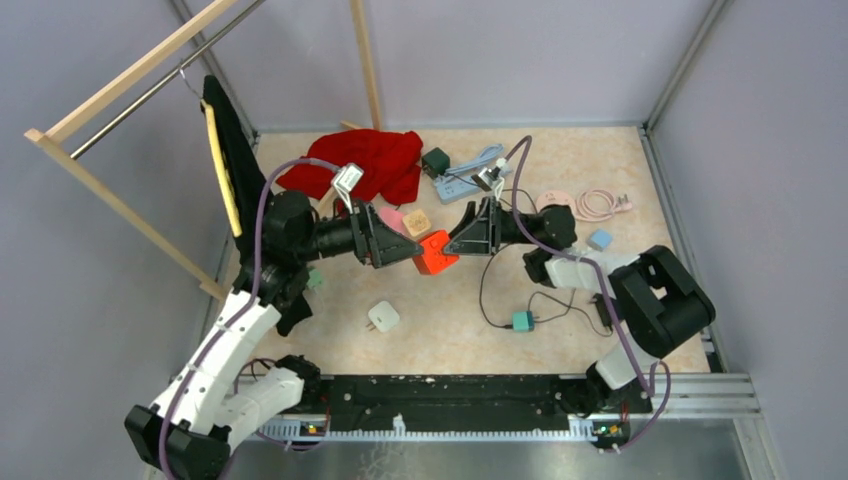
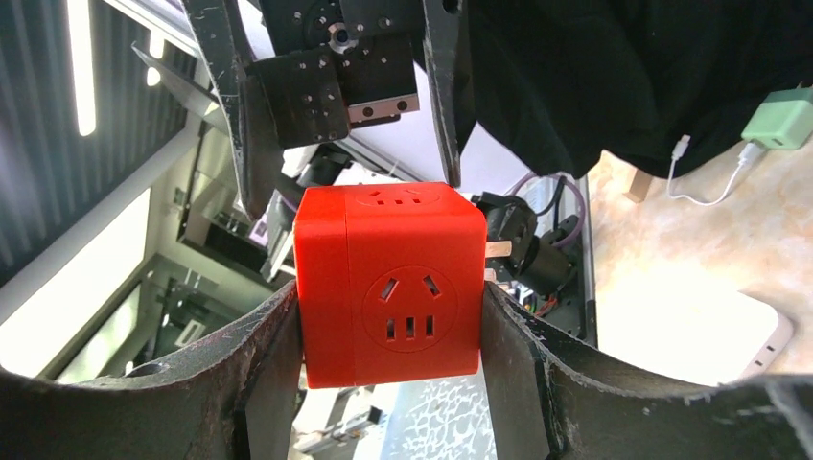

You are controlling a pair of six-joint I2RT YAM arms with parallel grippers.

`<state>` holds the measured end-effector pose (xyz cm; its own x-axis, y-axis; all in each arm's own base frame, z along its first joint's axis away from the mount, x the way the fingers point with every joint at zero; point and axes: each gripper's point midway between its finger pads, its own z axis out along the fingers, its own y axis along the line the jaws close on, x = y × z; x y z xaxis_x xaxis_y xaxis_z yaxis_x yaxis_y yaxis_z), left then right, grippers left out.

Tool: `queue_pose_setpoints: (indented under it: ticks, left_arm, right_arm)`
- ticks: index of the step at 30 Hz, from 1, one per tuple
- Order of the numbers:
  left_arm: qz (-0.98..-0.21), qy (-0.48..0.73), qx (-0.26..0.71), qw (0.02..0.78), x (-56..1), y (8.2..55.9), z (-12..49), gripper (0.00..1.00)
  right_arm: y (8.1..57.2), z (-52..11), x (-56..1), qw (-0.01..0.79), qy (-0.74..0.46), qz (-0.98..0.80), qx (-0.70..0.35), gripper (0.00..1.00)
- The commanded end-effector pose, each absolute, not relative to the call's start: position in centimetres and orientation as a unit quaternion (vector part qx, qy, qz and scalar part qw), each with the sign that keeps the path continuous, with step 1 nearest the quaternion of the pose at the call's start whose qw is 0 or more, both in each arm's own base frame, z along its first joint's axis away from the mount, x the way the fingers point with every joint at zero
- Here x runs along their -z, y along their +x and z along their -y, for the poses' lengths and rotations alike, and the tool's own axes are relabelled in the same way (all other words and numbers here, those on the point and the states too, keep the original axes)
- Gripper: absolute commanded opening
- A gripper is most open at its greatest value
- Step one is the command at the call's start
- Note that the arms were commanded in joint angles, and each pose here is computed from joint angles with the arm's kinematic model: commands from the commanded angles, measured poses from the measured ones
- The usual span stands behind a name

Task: Insert the plug
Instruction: Pick up the plug from the center of the board.

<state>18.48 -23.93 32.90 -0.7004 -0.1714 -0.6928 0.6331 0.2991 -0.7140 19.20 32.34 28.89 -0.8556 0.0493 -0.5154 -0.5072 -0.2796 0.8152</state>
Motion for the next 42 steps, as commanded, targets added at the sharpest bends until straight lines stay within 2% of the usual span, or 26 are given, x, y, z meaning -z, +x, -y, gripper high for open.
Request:
queue_pose_setpoints:
  ticks: [1, 17, 18, 21, 23, 26, 29, 30, 33, 40, 42]
  left_arm:
    - [-0.734, 0.146, 0.583, 0.316, -32.1, 18.3, 24.3, 0.90]
    - [-0.736, 0.142, 0.589, 0.303, -30.4, 19.1, 24.9, 0.75]
    - [-0.736, 0.140, 0.589, 0.302, -30.3, 19.2, 24.9, 0.72]
    - [-0.733, 0.138, 0.594, 0.301, -30.4, 19.4, 25.1, 0.49]
    - [-0.731, 0.135, 0.598, 0.299, -30.4, 19.5, 25.2, 0.34]
    - [-0.730, 0.133, 0.601, 0.296, -30.1, 19.4, 25.2, 0.20]
    - [-0.732, 0.126, 0.600, 0.298, -29.9, 19.6, 25.2, 0.12]
    - [-0.733, 0.124, 0.599, 0.299, -29.7, 19.6, 25.1, 0.09]
    - [-0.735, 0.117, 0.592, 0.307, -29.4, 19.8, 24.9, 0.00]
    - [-0.737, 0.096, 0.575, 0.342, -29.6, 20.8, 24.4, 0.00]
    - [-0.743, 0.087, 0.562, 0.353, -29.4, 21.3, 24.1, 0.00]
  right_arm:
    - [18.9, -32.7, -31.4, 0.241, -0.251, -0.545, -0.763, 0.34]
    - [19.0, -33.1, -30.9, 0.221, -0.244, -0.541, -0.774, 0.32]
    - [19.1, -33.1, -30.8, 0.220, -0.243, -0.543, -0.773, 0.31]
    - [19.0, -33.1, -30.4, 0.216, -0.243, -0.548, -0.771, 0.32]
    - [19.1, -33.1, -30.1, 0.212, -0.238, -0.556, -0.767, 0.39]
    - [19.9, -33.4, -29.3, 0.222, -0.226, -0.582, -0.749, 0.60]
    - [21.0, -33.6, -28.2, 0.244, -0.215, -0.625, -0.709, 0.78]
    - [21.4, -33.5, -28.0, 0.257, -0.209, -0.640, -0.693, 0.87]
    - [22.9, -32.6, -27.3, 0.308, -0.191, -0.686, -0.631, 0.98]
    - [23.7, -30.1, -28.5, 0.401, -0.162, -0.741, -0.514, 0.99]
    - [23.5, -29.9, -28.4, 0.413, -0.156, -0.763, -0.472, 0.95]
